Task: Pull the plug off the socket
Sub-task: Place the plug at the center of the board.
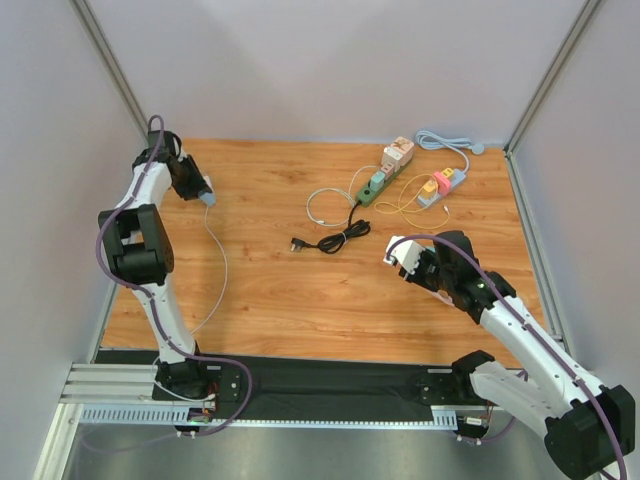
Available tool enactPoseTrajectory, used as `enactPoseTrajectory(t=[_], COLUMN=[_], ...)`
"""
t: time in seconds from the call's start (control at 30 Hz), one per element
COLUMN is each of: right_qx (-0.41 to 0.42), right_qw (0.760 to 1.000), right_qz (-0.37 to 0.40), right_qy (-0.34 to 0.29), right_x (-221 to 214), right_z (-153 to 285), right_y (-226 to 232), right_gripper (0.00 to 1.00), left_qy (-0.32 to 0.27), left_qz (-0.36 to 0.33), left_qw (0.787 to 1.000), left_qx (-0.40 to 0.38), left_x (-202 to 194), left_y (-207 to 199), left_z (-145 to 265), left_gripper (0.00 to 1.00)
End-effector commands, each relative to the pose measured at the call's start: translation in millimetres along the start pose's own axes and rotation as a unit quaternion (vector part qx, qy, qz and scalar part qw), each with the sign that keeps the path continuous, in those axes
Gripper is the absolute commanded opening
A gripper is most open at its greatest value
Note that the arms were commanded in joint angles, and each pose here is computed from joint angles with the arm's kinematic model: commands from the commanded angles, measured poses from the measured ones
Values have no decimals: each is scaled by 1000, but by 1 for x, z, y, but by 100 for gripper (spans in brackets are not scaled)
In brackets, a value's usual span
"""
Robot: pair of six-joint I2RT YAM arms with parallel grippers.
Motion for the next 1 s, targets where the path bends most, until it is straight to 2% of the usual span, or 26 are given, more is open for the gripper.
enactPoseTrajectory(t=[0.0, 0.1, 0.2, 0.23, 0.33, 0.43, 0.6, 0.8, 0.9, 0.97], right_qx=[-26, -23, -24, -23, -22, -23, -23, -23, -25, -26], right_qw=[999, 999, 999, 999, 999, 999, 999, 999, 999, 999], right_qz=[3, 3, 3, 4, 4, 4, 5, 5, 6, 7], right_qy=[-26, -26, -25, -26, -26, -25, -27, -29, -32, -33], right_x=[9, 9, 8, 8, 8, 8, 8, 9, 9, 9], right_z=[3, 2, 3, 2, 2, 2, 3, 4, 5, 5], right_y=[-9, -8, -8, -8, -8, -8, -8, -7, -8, -8], right_gripper=[0, 0, 0, 0, 0, 0, 0, 0, 0, 0], left_qy=[-15, 7, 21, 23, 23, 19, 9, -55, -69, -57], left_qz=[4, 17, 28, 30, 27, 22, 17, -25, -37, -39], left_qw=[999, 999, 999, 999, 999, 999, 999, 997, 997, 997], left_qx=[-43, -37, -32, -30, -30, -31, -40, -39, -26, -20], left_x=[16, 10, 5, 5, 6, 9, 19, 35, 30, 17], left_y=[-6, 6, 18, 22, 24, 24, 22, 14, 13, 17], left_z=[7, -5, -13, -15, -14, -11, 0, 53, 75, 78], left_gripper=[0, 7, 23, 33, 50, 59, 63, 72, 75, 80])
Point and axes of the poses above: each gripper's point midway between its finger pads, its own z axis back along the fingers, its own y axis along the line the jaws close on, x = y × z, the point moved 8 cm from there along z, back along the fingers, and after that the axes turned 1 degree about z, right-handed, at the moved point
